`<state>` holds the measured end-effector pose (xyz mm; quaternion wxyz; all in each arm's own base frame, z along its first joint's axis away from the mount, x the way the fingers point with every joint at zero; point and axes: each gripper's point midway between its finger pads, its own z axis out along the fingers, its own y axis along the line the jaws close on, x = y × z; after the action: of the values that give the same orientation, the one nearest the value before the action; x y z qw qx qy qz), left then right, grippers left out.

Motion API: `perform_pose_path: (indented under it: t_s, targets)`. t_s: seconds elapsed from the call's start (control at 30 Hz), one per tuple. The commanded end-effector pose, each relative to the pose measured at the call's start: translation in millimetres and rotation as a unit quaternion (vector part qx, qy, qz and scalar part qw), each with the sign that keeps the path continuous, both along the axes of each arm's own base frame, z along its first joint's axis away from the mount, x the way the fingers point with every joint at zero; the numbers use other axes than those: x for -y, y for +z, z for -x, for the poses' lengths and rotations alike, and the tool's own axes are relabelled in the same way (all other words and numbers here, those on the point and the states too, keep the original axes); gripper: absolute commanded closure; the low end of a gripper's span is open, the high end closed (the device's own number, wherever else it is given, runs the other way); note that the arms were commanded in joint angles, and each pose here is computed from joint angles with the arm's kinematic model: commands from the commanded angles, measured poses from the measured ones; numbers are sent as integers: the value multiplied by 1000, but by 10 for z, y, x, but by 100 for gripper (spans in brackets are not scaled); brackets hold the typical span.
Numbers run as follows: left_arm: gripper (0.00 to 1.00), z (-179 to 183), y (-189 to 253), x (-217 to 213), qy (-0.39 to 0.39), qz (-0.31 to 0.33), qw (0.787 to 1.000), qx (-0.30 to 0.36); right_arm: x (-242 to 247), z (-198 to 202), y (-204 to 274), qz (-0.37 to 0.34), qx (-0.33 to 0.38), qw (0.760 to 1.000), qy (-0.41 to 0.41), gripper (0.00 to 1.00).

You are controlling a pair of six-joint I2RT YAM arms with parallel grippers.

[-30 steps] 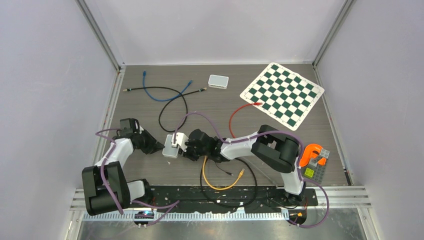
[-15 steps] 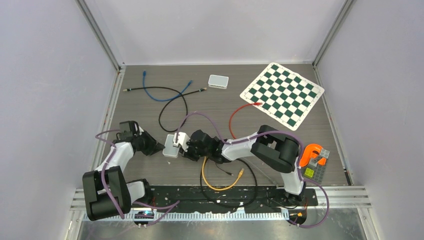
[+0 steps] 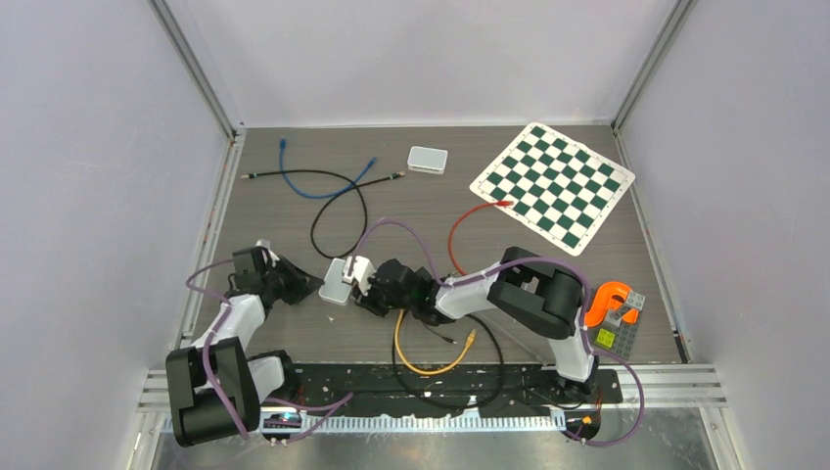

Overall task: Insert the plug into the switch port
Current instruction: Insert the connector into the switch port.

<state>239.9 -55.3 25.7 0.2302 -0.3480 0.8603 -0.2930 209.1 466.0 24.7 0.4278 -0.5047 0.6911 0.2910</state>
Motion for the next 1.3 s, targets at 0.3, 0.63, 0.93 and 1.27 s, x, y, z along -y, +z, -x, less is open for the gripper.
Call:
perform_pose_path:
  t_s: [0.3,0.63,0.93,1.27]
  targets:
    - [100,781,-381,341,1,81,987,-142,-55,-246,121,-60,23,995,-75,95]
    - [88,427,106,307,-22,69,996,-46,222,204,167,-100,49,993,44,95]
    - [41,312,569,-8,-60,-63,996,-5,257,239,130,-97,38,992,66,95]
    - [24,279,712,119,-93,-37,995,32,291,186,351,-133,48,988,61,95]
